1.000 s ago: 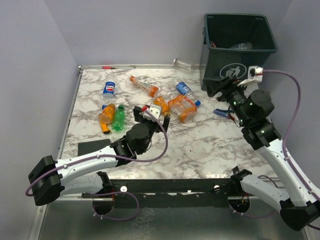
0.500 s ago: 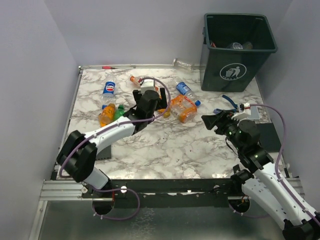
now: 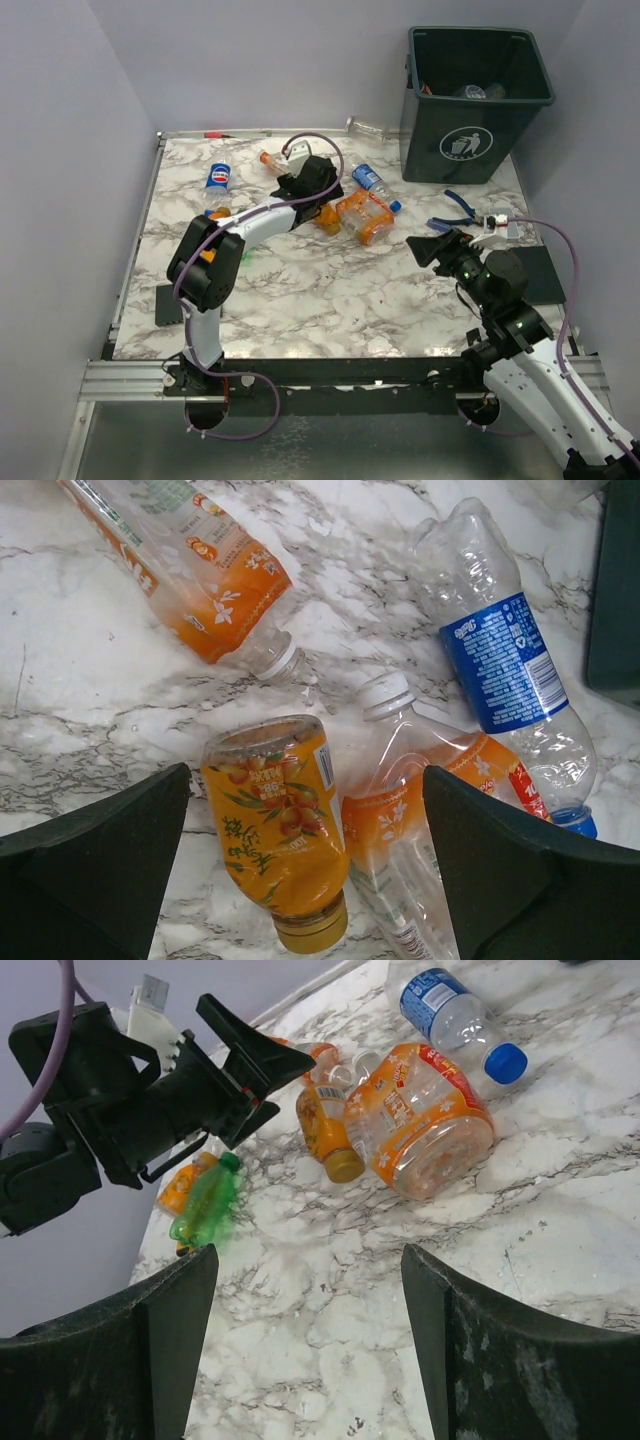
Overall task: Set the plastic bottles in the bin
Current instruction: Pick up the plastic bottle at the center of the board.
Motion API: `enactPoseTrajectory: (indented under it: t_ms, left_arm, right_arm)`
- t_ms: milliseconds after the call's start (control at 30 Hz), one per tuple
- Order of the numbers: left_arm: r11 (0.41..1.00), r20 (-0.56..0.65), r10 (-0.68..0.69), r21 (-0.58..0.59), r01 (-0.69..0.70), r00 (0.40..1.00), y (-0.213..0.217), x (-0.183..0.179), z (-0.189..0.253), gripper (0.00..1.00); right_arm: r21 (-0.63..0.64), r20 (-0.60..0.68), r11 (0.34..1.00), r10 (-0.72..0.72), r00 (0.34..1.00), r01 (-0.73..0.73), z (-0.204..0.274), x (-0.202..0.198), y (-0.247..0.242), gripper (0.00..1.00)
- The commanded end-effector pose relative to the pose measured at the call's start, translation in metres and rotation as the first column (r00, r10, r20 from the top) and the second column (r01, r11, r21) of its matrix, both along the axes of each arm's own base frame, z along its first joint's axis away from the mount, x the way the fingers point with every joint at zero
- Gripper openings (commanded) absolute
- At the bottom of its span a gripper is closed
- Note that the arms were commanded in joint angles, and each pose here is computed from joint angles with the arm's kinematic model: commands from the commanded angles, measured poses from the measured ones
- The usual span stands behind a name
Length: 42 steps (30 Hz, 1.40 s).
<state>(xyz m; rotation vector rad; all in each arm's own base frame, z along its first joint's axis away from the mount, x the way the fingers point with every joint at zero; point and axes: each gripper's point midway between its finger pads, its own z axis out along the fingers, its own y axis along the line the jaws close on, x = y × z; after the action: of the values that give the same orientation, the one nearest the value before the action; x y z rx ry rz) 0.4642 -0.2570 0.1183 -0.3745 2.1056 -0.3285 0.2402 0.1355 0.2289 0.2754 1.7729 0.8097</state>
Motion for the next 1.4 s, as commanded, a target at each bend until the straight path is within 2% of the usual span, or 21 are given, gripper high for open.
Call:
enactPoseTrajectory:
  t_ms: [0,267,433,600,800,967,1067,1200,1300,1367]
  left_arm:
    - [0.999,-0.090,0.042,0.027,-0.040,0.995,0.000,-0.001,-0.023,0.99]
    - [0.987,-0.176,0.143,0.103,-0.126,0.974,0.022,-0.004,-0.063,0.98]
    - [0.988,-0.214,0.139,0.099,-0.120,0.967,0.022,-0.004,-0.079,0.87]
    - [0.991,-0.229,0.127,0.081,-0.111,0.965,0.020,-0.009,-0.081,0.71]
    - [0.994,-0.201,0.109,0.027,-0.106,0.973,0.022,-0.018,-0.061,0.43]
    - [0.984,-0.134,0.062,-0.155,-0.083,0.989,0.017,-0.038,-0.004,0.22]
    - [0.939,-0.105,0.006,-0.341,-0.041,0.994,0.005,-0.059,0.028,0.15]
    - [0.805,-0.008,-0.036,-0.592,0.024,0.999,-0.005,-0.090,0.074,0.14]
    - [0.687,0.049,-0.002,-0.725,0.037,0.999,0.001,-0.115,0.097,0.14]
    - [0.629,0.055,0.021,-0.777,0.029,0.998,0.006,-0.126,0.108,0.12]
  right_arm:
    - [-0.015,-0.018,0.999,0.033,0.999,-0.033,-0.003,-0.007,0.003,0.78]
    - [-0.025,-0.023,0.999,0.035,0.999,-0.036,-0.002,-0.008,0.003,0.78]
    - [-0.027,-0.032,0.999,0.032,0.999,-0.033,-0.005,-0.008,0.002,0.78]
    - [-0.027,-0.035,0.999,0.029,0.999,-0.030,-0.004,-0.008,0.002,0.78]
    - [-0.032,-0.039,0.997,0.063,0.997,-0.064,-0.003,-0.009,0.007,0.78]
    - [-0.047,0.016,0.978,0.203,0.979,-0.202,0.009,-0.014,0.028,0.78]
    - [-0.023,0.058,0.952,0.306,0.950,-0.305,0.015,-0.017,0.047,0.78]
    - [0.044,0.153,0.913,0.395,0.906,-0.405,0.033,-0.020,0.069,0.78]
    - [0.045,0.191,0.910,0.398,0.897,-0.413,0.042,-0.016,0.079,0.79]
    - [0.022,0.215,0.911,0.398,0.892,-0.412,0.048,-0.014,0.090,0.80]
